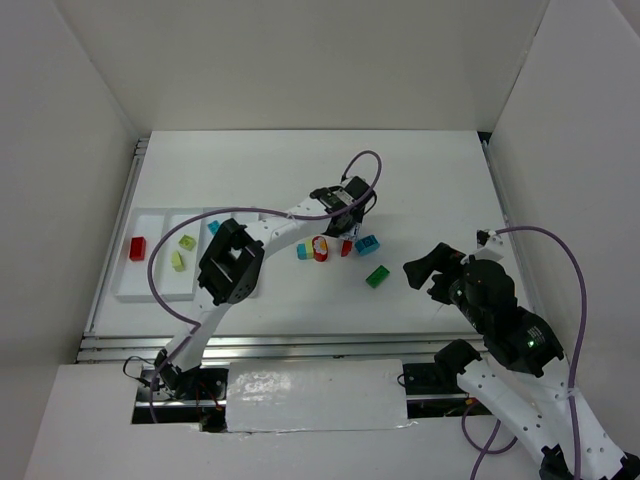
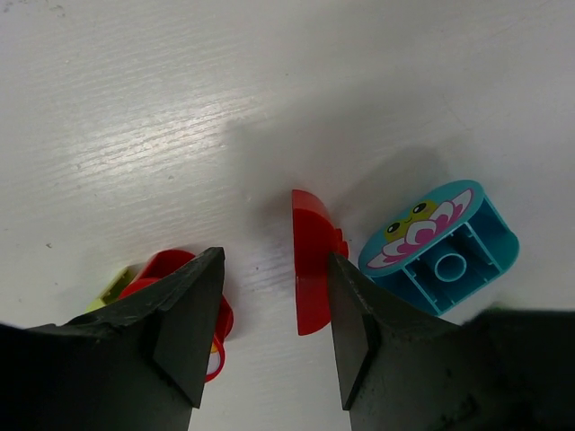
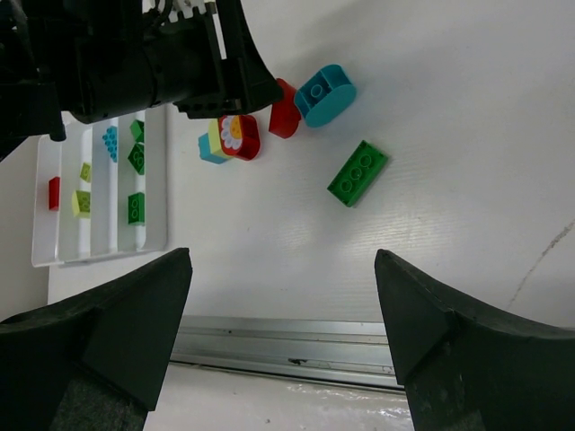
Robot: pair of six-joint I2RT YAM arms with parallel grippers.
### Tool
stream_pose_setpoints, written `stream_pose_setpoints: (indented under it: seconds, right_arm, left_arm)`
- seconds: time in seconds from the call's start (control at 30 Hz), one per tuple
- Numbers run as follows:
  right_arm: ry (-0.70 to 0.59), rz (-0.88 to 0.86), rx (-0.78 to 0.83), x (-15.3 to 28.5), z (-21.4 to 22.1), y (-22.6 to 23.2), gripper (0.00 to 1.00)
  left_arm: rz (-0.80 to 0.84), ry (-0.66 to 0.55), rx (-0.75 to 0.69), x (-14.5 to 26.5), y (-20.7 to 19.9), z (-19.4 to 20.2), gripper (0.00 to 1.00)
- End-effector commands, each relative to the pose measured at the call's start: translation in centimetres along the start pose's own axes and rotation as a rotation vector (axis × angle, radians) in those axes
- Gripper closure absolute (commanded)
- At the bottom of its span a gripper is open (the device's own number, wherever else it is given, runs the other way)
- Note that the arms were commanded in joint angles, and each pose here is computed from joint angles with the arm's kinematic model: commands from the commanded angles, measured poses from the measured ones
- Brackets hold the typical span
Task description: Sort the legos into containers by color
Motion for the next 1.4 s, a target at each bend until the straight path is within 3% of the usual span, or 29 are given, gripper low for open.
stream_pose_setpoints:
  seconds: [0.0,0.43,0.53,0.73,0.83,0.93,1.03,1.17,1.3,1.37]
  right_arm:
    - [-0.019,0.001,0.001,0.1,-0.5,0.1,0.10]
    - [-0.015,-0.004,0.009,-0.1,-0.3,0.1,0.10]
    - [-0.018,-0.004,0.009,-0.1,-0.3,0.1,0.10]
    - [-0.016,-0.003,0.011,-0.1,-0.3,0.1,0.10]
    - [-0.017,-0.002,0.011,-0.1,-0.3,0.1,0.10]
    - [-0.018,-0.004,0.010,-0.2,-0.3,0.1,0.10]
    - [-0.013,0.001,0.012,-0.2,-0.3,0.1,0.10]
    - [-0.014,-0.005,0.016,-0.1,-0.3,0.1,0.10]
    - [-0.010,-0.026,0.022,-0.1,-0.1,0.3,0.10]
    - [-0.009,-0.028,0.028,-0.1,-0.2,0.4,0.10]
  left_arm:
    - [0.023,0.018,-0.027,-0.7,-0.6,0.2,0.39]
    - [0.020,0.070,-0.007,-2.4,-0.3,1.9,0.40]
    - [0.008,0.080,-0.004,-2.9,-0.1,2.3,0.46]
    - [0.007,0.084,-0.004,-3.1,-0.1,2.3,0.76]
    - [0.016,0.065,-0.007,-2.4,-0.3,1.6,0.97]
    - [0.055,-0.019,0.009,0.1,-0.8,-0.7,1.00]
    - [0.123,-0.171,0.105,6.4,-0.4,-5.5,1.00]
    - [0.064,-0.330,0.314,11.7,4.8,-9.7,1.00]
    - [-0.146,-0.399,0.624,14.7,17.6,-12.2,1.00]
    - [-0.224,-0.379,0.690,14.3,22.2,-11.6,1.00]
Point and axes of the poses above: each gripper's point midway between its finger pads, its own x axis back along the fingers, its own y axis along the line the jaws close on, z = x × y, the point moved 5 cm from there along x, back along the fingers, and after that the axes turned 15 degrees about x, right-handed, at the moved point
